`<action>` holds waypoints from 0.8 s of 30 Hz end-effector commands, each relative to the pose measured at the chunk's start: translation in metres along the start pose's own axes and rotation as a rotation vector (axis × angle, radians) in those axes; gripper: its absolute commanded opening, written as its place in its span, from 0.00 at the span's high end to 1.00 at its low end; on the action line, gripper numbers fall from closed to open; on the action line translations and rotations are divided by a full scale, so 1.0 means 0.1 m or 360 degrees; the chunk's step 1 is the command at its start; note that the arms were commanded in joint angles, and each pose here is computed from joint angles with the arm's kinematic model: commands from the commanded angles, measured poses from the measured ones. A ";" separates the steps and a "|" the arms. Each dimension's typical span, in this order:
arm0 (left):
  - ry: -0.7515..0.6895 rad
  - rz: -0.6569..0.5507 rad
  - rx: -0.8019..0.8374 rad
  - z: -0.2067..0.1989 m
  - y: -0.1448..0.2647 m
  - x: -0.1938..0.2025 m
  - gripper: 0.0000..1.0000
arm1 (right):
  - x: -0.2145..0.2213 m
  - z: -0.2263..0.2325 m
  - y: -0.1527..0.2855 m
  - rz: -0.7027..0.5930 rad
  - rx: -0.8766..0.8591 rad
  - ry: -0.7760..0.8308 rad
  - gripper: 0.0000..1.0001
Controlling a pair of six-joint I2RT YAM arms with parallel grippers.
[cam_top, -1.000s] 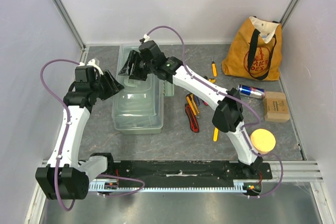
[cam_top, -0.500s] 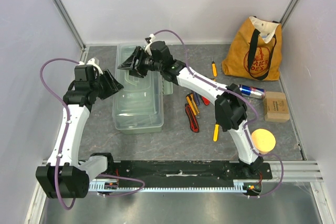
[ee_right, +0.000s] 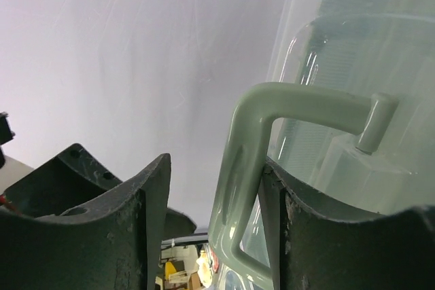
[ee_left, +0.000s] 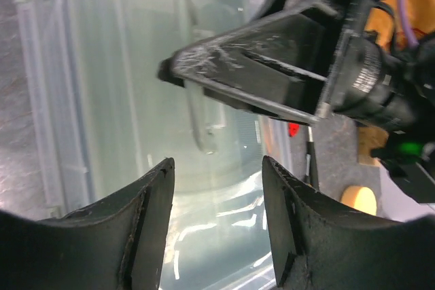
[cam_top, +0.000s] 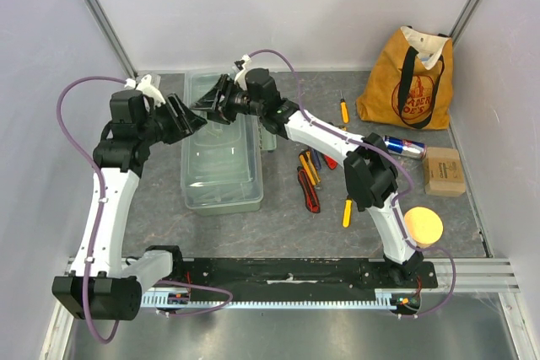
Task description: Pack the tool kit
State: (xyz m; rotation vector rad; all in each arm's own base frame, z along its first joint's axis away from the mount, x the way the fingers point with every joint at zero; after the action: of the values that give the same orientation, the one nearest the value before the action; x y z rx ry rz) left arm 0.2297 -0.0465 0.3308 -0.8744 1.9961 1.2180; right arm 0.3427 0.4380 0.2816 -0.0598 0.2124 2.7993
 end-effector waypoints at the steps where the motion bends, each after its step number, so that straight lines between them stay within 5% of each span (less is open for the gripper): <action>1: -0.0060 -0.0101 0.0257 -0.12 -0.02 -0.11 0.40 | 0.01 -0.04 0.02 -0.0006 -0.0010 0.0022 0.41; 12: -0.0018 -0.0027 0.0324 -0.03 -0.42 -0.08 0.40 | -0.06 -0.08 0.07 -0.0025 -0.0034 -0.0026 0.43; 24: -0.0006 0.0079 0.0359 -0.01 -0.65 -0.02 0.54 | -0.27 -0.19 0.32 -0.0216 0.0212 -0.0079 0.44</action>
State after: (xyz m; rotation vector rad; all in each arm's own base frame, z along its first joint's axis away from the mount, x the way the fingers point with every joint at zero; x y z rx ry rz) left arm 0.2769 -0.0675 0.2949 -0.7045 2.1301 1.0501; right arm 0.3575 0.4139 0.2753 0.0017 0.2130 2.7219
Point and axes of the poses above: each gripper's point midway between its finger pads, its own y axis back along the fingers, its own z axis along the line the jaws close on, x = y × z, the point moved 10 cm from there along y, back along the fingers, and after that the axes turned 14 degrees about -y, right-handed, at the moved point
